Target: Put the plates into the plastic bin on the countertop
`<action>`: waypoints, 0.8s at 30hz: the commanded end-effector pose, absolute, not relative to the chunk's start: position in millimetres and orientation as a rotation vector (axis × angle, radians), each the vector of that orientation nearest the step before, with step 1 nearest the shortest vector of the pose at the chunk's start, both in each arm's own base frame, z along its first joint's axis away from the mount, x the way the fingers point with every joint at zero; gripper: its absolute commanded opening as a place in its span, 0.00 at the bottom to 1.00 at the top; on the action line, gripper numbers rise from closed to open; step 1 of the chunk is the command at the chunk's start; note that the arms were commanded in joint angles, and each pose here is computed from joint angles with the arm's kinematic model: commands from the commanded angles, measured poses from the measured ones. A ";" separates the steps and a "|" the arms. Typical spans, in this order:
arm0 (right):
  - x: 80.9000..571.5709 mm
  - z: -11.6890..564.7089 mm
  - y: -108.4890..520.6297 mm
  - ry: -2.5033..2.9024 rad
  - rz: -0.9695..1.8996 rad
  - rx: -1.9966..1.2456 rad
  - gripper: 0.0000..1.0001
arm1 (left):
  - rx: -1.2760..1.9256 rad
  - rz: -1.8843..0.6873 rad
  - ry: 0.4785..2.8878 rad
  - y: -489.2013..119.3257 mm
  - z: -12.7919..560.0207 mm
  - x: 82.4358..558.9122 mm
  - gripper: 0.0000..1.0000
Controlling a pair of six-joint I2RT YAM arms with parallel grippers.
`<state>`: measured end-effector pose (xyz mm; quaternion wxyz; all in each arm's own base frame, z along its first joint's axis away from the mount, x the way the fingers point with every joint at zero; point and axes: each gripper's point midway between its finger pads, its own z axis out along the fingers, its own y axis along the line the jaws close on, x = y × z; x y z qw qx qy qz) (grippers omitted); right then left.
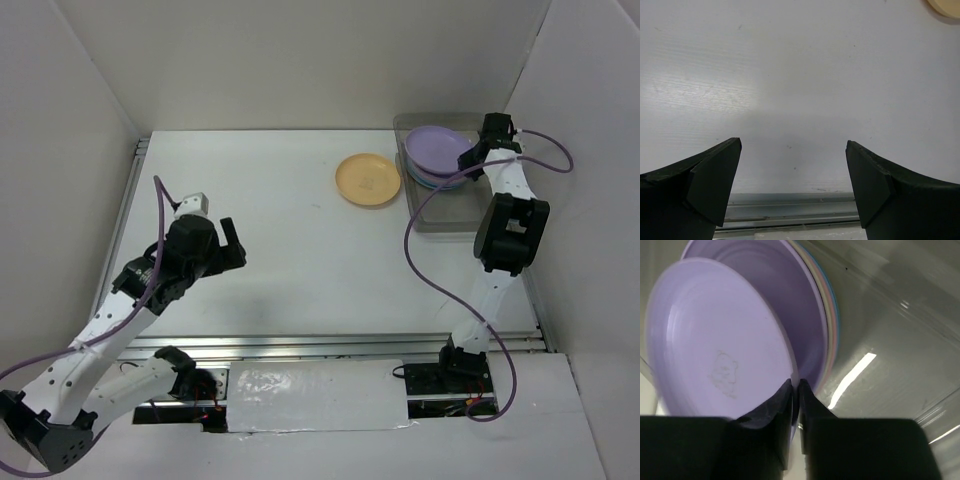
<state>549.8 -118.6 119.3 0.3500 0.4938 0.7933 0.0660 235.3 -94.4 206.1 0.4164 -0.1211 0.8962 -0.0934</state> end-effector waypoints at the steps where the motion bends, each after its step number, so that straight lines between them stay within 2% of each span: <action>1: 568.3 148.3 -116.9 1.989 0.238 1.260 0.16 | -0.259 -0.380 2.216 -124.3 203.7 247.5 0.99; 2: 567.3 154.4 -117.1 1.976 0.235 1.256 0.60 | -0.254 -0.400 2.223 -131.3 198.5 249.5 0.99; 3: 564.0 153.5 -118.0 1.963 0.213 1.274 0.83 | -0.258 -0.432 2.214 -140.4 195.7 252.6 0.99; 4: 560.9 170.9 -117.2 1.937 0.213 1.257 1.00 | -0.253 -0.427 2.236 -146.4 187.0 257.3 0.99; 9: 533.6 245.0 -99.4 1.812 0.211 1.159 1.00 | -0.208 -0.541 2.230 -192.1 189.2 297.6 0.99; 12: 479.9 299.9 -68.8 1.731 0.249 1.057 1.00 | -0.208 -0.585 2.238 -224.0 178.8 341.8 0.99; 14: 457.7 318.3 -42.1 1.704 0.308 0.986 1.00 | -0.233 -0.663 2.169 -242.1 197.8 376.0 0.99; 15: 427.6 324.2 -31.1 1.692 0.332 0.949 1.00 | -0.207 -0.690 2.232 -257.4 171.9 387.6 0.99; 16: 418.0 334.6 -17.0 1.667 0.386 0.883 1.00 | -0.220 -0.732 2.186 -267.1 189.5 410.6 0.99; 19: 364.5 333.2 35.8 1.699 0.554 0.696 1.00 | -0.216 -0.747 2.219 -293.7 166.2 458.2 0.99; 20: 351.3 312.0 46.6 1.751 0.581 0.687 1.00 | -0.210 -0.768 2.211 -301.8 163.6 470.9 0.99; 21: 332.0 322.6 53.4 1.721 0.628 0.648 1.00 | -0.215 -0.763 2.269 -309.1 126.3 482.8 0.99; 23: 313.0 306.7 72.6 1.765 0.711 0.567 1.00 | -0.172 -0.908 2.183 -334.6 144.5 510.1 0.99; 24: 302.3 310.7 77.5 1.757 0.744 0.530 1.00 | -0.176 -0.919 2.222 -341.5 112.4 517.0 0.99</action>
